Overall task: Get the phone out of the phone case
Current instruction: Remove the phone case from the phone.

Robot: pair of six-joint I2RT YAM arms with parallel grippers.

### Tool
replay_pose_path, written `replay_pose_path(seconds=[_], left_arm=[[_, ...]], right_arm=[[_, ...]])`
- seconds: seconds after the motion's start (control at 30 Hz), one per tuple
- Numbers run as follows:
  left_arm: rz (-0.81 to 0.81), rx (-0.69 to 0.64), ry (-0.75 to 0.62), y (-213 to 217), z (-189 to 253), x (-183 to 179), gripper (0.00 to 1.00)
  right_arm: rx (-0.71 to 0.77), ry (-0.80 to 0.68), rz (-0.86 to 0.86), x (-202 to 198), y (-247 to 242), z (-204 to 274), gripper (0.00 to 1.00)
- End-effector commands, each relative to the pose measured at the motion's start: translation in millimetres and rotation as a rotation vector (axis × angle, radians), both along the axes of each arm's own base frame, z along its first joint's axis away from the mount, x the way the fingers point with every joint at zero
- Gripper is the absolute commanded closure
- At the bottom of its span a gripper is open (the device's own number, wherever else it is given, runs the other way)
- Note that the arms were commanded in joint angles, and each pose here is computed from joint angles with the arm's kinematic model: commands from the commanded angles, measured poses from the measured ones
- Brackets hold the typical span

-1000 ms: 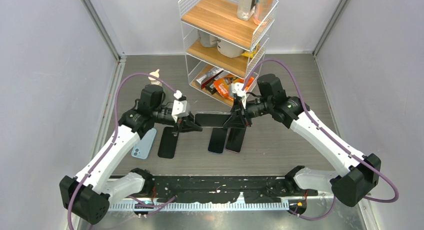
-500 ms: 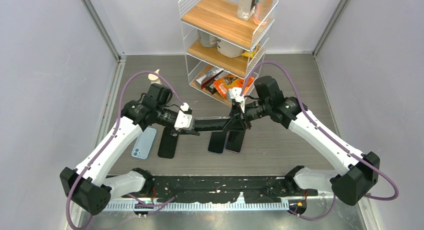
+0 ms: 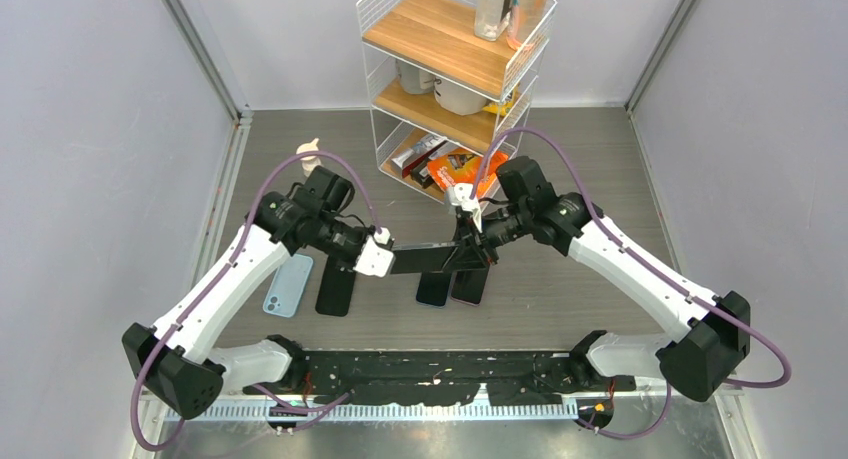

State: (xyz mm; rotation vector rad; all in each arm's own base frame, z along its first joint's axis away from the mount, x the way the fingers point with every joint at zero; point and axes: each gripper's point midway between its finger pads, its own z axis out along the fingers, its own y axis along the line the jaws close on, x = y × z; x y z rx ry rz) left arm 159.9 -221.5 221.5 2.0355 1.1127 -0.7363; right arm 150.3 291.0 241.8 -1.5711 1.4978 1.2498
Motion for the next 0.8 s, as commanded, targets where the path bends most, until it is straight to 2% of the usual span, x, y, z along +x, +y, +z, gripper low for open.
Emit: replay_pose_path(seconds=[0.0,0.17,0.43,0.77], left_arm=[[-0.055,-0.111,-0.289,-23,40,36,1.00],[0.004,-0.130,-0.282,-25,46,43,1.00],[0.212,-0.196,-0.258,-32,66,71,1.00],[0.330,-0.188,-0.344,-26,68,100,1.00]], right_arm=[[0.101,0.080,0.176,-38,11,29,0.94],[0.098,0.093,0.189,-39,13,26,0.94],[0.063,0.108,0.218,-47,17,15,0.94],[0.036,0.115,0.251,-55,21,8,0.94]])
